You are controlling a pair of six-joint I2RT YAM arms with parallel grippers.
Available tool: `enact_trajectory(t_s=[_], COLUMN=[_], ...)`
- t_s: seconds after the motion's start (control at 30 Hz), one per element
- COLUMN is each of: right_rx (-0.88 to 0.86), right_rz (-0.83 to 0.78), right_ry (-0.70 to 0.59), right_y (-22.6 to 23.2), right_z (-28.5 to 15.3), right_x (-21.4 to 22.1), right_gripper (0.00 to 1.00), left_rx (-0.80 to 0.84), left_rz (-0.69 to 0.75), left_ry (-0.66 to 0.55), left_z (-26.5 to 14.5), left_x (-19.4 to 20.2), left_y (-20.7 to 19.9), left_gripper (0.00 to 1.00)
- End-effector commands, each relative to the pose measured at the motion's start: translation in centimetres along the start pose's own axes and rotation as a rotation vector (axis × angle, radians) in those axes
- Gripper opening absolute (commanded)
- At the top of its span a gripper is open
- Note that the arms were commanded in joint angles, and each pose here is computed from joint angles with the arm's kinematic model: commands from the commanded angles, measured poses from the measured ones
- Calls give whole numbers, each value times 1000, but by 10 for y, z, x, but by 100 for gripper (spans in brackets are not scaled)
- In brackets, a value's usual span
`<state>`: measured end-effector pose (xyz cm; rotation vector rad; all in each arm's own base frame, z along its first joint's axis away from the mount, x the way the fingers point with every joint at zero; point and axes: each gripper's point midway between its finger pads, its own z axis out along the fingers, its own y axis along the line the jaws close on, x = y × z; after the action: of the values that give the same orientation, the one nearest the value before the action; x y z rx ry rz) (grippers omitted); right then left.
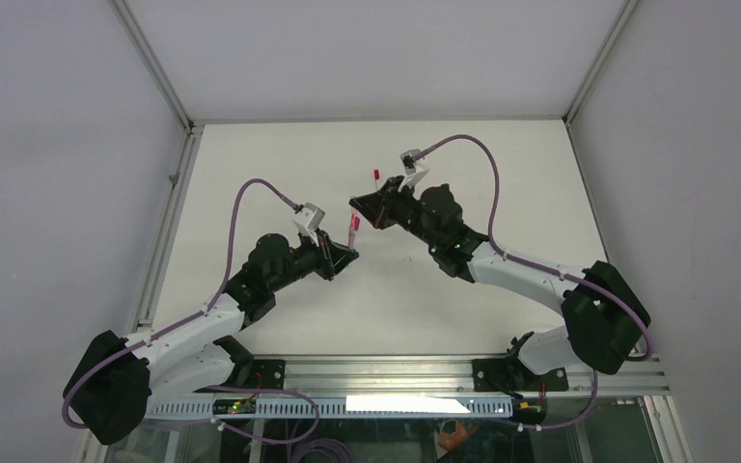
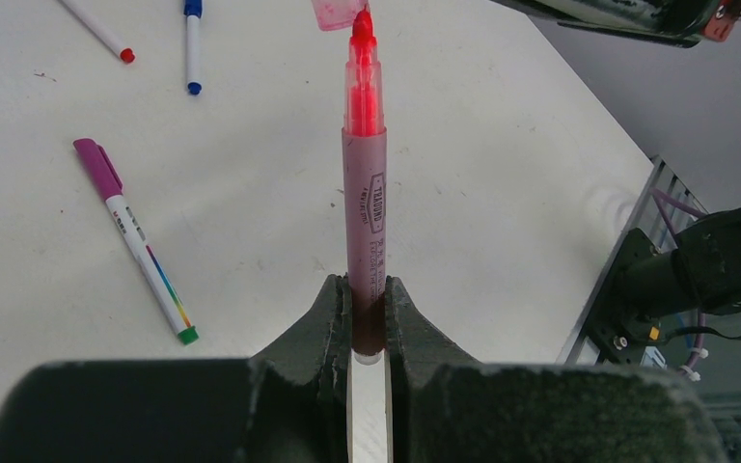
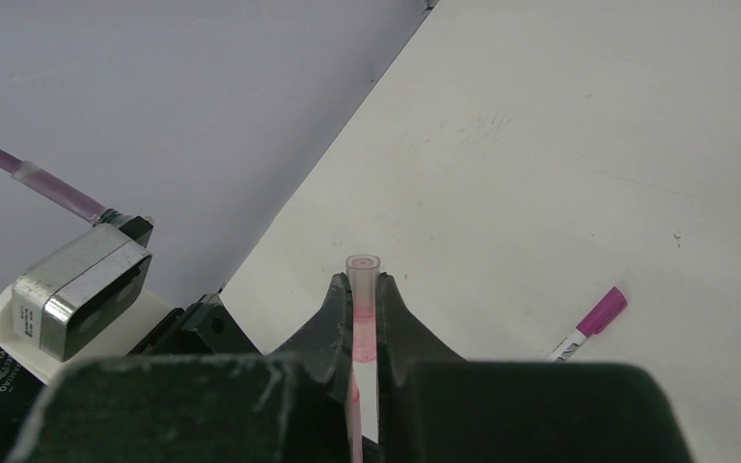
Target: Insert the pens into the pen caps
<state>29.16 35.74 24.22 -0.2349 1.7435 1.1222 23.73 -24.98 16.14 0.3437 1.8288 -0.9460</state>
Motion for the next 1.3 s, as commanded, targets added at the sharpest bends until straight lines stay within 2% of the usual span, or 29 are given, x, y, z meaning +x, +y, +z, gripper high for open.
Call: enact_trajectory(t_s=[0.0,0.97,1.27], right_rx=[-71,-94,-81], right_rz=[-23,8,13], right_ry=[-130,-12,16], right_y=[27,32,31], right_z=[-1,-17,-24], right_x=[-41,-12,6], right_gripper=[0,0,0], left_rx=[48,3,-23], left_rz=[35,52,79], left_ry=[-55,-69,-121], left_z=[1,-4,1], left_x=[-21,-23,-48], left_y=[-12,-5,-6], left_gripper=[0,0,0])
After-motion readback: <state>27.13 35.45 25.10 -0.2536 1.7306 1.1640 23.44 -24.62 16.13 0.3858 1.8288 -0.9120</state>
